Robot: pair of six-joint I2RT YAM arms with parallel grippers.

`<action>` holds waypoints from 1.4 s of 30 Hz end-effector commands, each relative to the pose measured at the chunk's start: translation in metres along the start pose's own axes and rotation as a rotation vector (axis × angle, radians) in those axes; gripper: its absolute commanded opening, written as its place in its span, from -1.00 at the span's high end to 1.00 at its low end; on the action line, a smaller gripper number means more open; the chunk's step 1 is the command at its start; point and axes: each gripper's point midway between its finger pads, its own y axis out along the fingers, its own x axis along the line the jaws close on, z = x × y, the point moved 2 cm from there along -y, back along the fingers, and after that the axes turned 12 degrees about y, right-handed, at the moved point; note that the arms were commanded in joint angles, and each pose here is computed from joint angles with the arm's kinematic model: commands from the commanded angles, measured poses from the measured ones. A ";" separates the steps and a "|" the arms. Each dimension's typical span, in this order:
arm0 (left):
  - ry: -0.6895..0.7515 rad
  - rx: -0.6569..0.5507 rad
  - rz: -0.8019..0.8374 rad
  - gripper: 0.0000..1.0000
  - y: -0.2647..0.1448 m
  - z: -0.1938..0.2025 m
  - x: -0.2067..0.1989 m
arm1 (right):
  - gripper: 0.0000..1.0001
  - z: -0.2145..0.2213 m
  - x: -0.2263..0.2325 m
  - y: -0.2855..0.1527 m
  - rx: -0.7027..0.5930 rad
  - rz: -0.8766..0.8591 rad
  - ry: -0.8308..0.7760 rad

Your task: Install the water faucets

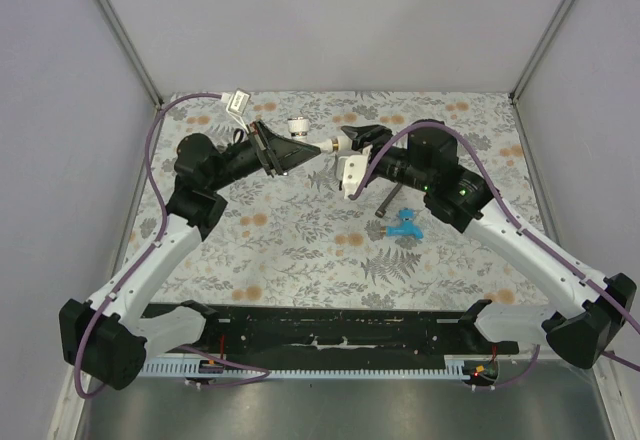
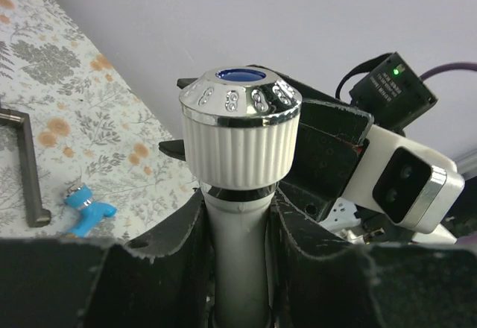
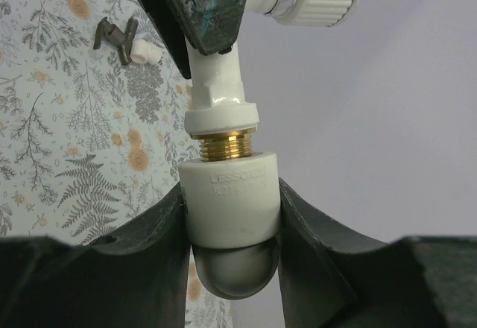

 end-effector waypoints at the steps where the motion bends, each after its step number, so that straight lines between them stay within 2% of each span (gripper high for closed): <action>1: -0.124 -0.119 0.062 0.96 0.007 -0.024 -0.014 | 1.00 -0.034 -0.003 0.002 -0.174 0.022 -0.069; 7: -0.286 -0.077 0.080 0.96 0.009 -0.024 -0.017 | 1.00 -0.042 -0.008 0.000 -0.229 0.041 -0.124; 11: -0.347 -0.036 0.065 0.96 0.011 -0.022 -0.017 | 1.00 -0.042 -0.004 -0.001 -0.228 0.007 -0.131; 13: -0.329 -0.031 0.074 0.96 0.011 -0.023 -0.019 | 1.00 -0.044 -0.003 -0.001 -0.224 -0.022 -0.107; 27: 0.081 -0.068 0.091 0.96 0.004 -0.024 -0.027 | 1.00 -0.053 0.003 -0.005 -0.204 -0.135 0.050; 36: 0.323 -0.007 0.124 0.96 0.000 -0.015 -0.029 | 1.00 -0.056 0.011 -0.008 -0.178 -0.215 0.101; 42: 0.427 -0.001 0.194 0.96 -0.001 -0.011 -0.033 | 1.00 -0.058 0.016 -0.008 -0.174 -0.269 0.145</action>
